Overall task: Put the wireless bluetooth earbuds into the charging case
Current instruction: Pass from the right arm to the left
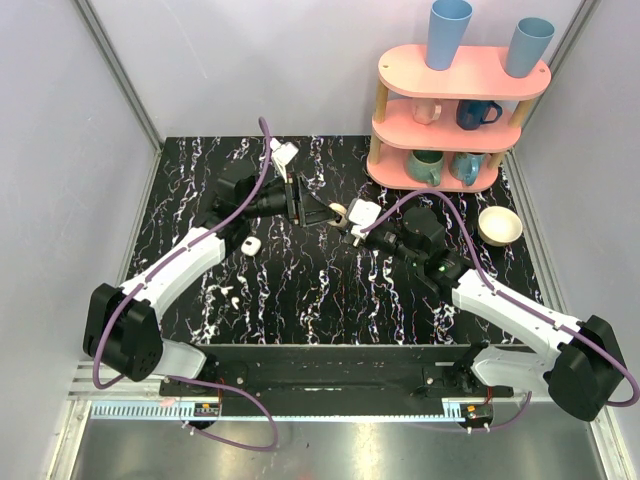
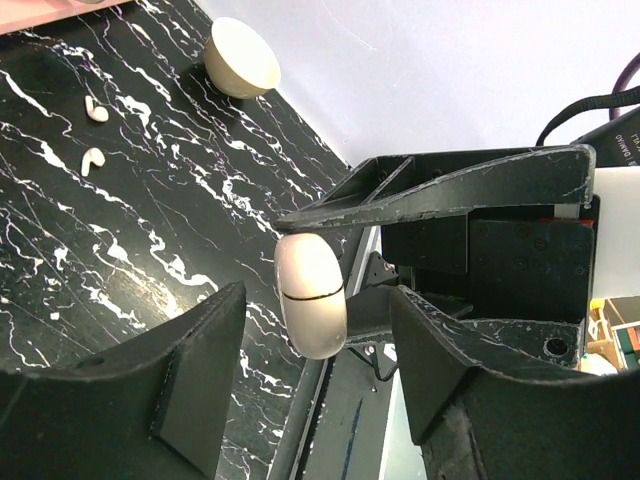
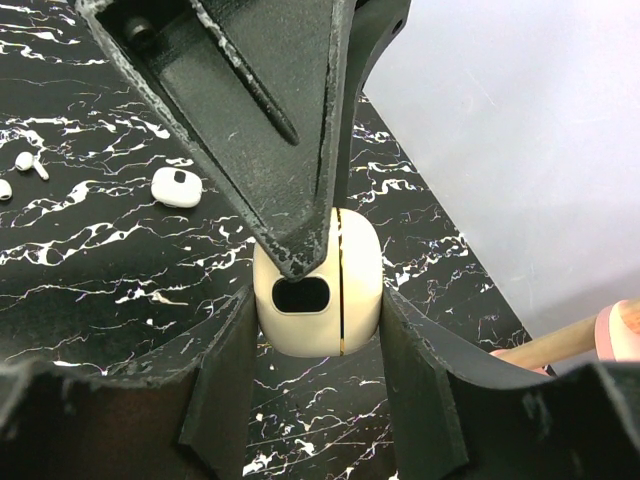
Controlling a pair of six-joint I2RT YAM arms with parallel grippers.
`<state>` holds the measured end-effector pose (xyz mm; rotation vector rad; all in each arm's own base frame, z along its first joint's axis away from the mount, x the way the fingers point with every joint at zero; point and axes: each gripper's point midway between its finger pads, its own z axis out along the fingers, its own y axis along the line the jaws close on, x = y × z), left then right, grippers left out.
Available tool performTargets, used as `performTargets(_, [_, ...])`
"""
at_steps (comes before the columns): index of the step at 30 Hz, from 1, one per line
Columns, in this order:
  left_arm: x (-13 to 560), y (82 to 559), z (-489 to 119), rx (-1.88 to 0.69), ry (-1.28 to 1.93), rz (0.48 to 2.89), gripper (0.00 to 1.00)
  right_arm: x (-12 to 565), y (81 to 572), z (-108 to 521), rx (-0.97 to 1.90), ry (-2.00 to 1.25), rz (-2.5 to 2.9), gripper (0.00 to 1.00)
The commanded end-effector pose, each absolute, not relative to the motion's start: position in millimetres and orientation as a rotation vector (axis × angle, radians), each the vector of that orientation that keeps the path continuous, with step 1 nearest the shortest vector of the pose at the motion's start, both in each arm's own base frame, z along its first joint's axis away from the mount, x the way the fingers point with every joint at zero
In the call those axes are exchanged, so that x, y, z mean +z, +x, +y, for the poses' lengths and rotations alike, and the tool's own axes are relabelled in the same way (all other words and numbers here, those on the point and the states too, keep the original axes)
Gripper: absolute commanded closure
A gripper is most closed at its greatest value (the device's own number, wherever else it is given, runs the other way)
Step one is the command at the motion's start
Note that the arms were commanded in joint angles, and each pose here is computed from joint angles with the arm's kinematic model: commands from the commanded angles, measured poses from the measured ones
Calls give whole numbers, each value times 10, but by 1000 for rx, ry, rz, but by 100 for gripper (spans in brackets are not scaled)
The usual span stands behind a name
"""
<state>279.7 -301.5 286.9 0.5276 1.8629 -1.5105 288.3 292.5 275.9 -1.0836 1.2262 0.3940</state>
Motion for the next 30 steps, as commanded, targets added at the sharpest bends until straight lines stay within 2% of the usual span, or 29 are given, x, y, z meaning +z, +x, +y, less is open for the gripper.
performTargets(1, [3019,2801,-3053,-1520,574,1773,37,2974,2857,2957,404,-1040,1168,100])
performTargets(9, [2900,2739,-3047,-1530,575,1803,41,2973,2864,2952,403,-1032,1171,100])
performTargets(10, [2889,2727,-3049,-1531,578,1803,46,2965,2870,2954,402,-1032,1173,100])
performTargets(11, [2870,2728,-3053,-1529,577,1807,47,2986,2874,2948,400,-1029,1169,100])
performTargets(23, [2932,2786,-3090,-1519,563,1782,46,2951,2846,2975,419,-1050,1176,100])
performTargets(30, [2885,2774,-3101,-1528,570,1801,53,2964,2849,2970,417,-1046,1174,100])
